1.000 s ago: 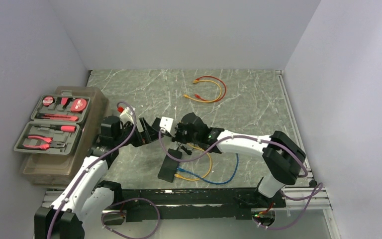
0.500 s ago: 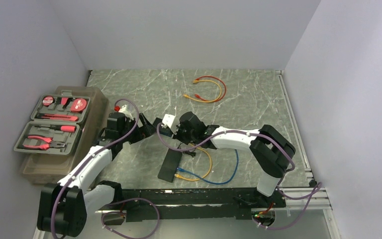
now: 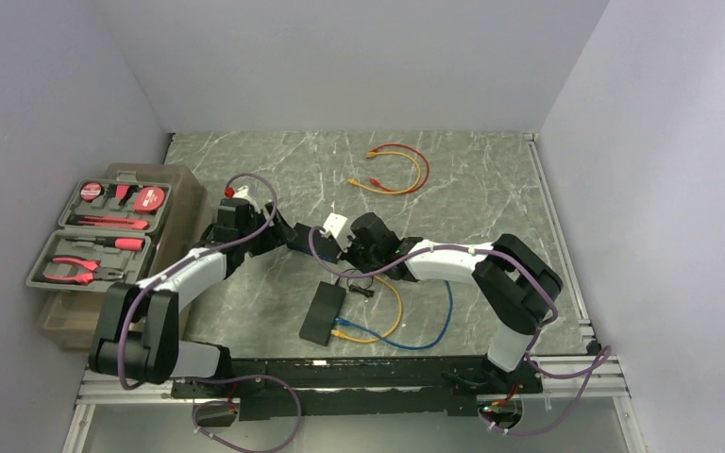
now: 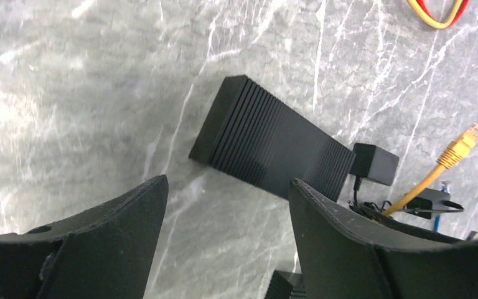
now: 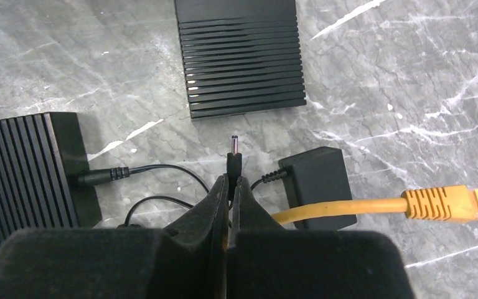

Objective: Insert the plug into the switch port
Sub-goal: Insert the power into the switch port.

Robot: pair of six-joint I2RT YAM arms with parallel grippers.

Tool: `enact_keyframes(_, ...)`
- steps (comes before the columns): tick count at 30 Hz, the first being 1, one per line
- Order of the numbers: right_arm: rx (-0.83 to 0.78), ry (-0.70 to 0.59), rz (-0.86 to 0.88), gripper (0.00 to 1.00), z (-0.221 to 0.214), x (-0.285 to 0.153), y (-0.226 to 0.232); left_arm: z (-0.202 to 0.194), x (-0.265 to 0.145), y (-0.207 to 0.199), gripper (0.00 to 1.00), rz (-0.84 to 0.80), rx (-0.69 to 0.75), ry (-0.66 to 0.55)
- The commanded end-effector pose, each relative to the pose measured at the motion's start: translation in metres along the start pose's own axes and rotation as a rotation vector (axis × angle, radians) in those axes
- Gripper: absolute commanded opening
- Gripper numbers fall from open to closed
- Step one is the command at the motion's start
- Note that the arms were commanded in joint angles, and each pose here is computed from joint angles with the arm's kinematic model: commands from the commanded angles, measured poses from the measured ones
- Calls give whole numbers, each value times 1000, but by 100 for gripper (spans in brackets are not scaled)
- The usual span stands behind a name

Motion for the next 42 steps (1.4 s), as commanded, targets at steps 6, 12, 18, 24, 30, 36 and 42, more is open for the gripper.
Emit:
enact_keyframes(6,58,-18,-44,0,-6,1,-6,27,32,-3,66,-52,131,-59)
enact_keyframes(12,65,-28,-48,0,-5,4,-9,26,46,3,59,-70,159,-30)
enact_keyframes(18,71,-49,-5,0,-2,8,-6,22,50,10,54,-117,164,-13)
enact_keyframes(24,71,-48,9,0,-2,13,-5,15,53,14,51,-161,163,8)
enact_keyframes(30,65,-58,13,0,0,15,-5,15,53,12,50,-206,174,-1)
enact_keyframes(36,60,-64,17,0,1,17,-6,13,54,10,49,-236,180,12)
enact_keyframes(42,55,-75,20,0,3,18,-6,10,57,11,48,-243,178,35)
Point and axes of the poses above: each gripper's point midway between its finger pads, its own x axis out along the fingers, its own y axis along the line the jaws close on, z = x × y, the point moved 8 cm from there along -x, back along the fingers, and after that the axes turned 11 degrees about x, right-handed, at the moved point
